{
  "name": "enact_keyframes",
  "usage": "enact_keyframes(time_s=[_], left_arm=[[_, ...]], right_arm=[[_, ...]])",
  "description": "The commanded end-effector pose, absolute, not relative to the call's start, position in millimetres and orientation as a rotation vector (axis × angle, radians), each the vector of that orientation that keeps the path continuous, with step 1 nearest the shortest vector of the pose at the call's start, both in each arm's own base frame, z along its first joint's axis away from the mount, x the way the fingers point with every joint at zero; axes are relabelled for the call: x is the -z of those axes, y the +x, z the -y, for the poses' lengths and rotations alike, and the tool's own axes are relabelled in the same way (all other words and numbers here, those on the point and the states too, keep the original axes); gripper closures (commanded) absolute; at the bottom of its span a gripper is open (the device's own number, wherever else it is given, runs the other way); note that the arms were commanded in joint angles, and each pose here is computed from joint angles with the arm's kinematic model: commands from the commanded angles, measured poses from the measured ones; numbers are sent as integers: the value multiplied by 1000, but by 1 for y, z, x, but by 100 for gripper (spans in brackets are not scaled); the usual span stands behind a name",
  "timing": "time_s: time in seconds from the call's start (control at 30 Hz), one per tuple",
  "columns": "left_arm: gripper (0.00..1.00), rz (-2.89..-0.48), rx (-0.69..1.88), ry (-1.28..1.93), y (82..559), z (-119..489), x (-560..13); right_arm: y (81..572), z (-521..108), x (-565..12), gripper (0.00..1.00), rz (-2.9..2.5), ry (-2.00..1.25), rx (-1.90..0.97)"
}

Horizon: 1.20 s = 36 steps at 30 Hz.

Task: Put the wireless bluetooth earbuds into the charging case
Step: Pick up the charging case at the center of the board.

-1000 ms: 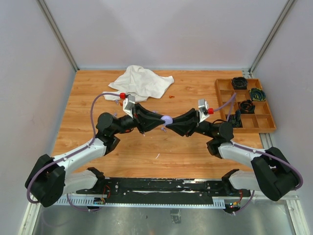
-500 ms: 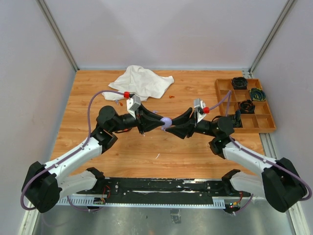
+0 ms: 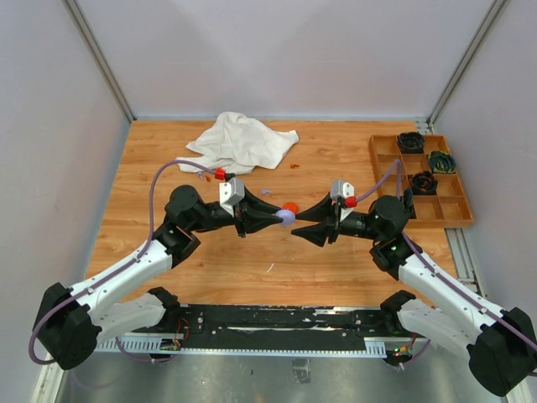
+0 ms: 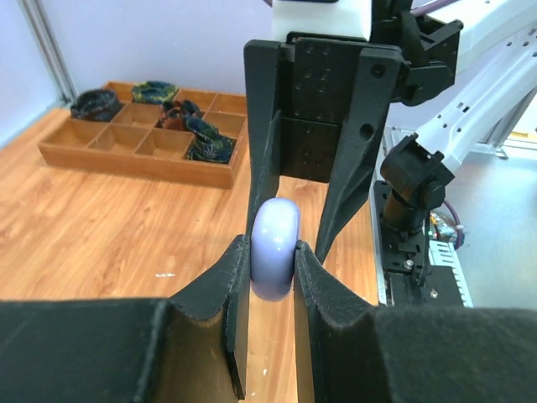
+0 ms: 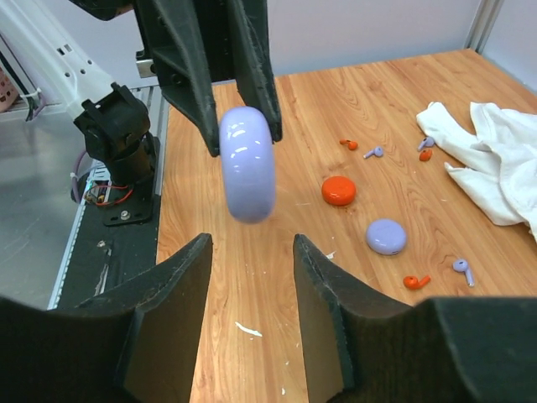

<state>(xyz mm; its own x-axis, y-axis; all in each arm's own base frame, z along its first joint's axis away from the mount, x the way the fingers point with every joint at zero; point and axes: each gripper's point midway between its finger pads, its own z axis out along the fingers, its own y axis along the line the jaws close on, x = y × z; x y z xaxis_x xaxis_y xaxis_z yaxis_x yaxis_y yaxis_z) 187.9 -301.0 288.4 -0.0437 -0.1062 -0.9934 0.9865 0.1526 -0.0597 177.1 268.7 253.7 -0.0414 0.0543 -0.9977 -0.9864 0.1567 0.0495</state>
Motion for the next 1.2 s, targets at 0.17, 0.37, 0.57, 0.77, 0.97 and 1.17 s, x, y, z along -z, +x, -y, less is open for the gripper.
enact_keyframes(time_s=[0.17,0.37,0.57,0.77,0.97,1.17], left_arm=[[93,-1142,1106,1055,182,304,-295],[94,-1125,1121,1080,178,310,-297],[95,-1112,1121,1082,174,311,-300],[96,-1109,1116,1065,174,309,-304],[97,-1098,1118,1060,171,307,-308],[97,-1088,1124,1056,169,306,-312]], right_arm=[[176,-270,-272,57,-1140,-1038,-1102],[174,-276,-275,61,-1121,-1044,-1112],[171,-281,-272,63,-1119,-1062,-1142],[169,-283,-268,64,-1124,-1068,-1156],[167,-283,-266,65,-1114,-1070,-1164],[166,-284,-265,65,-1110,-1070,-1179]])
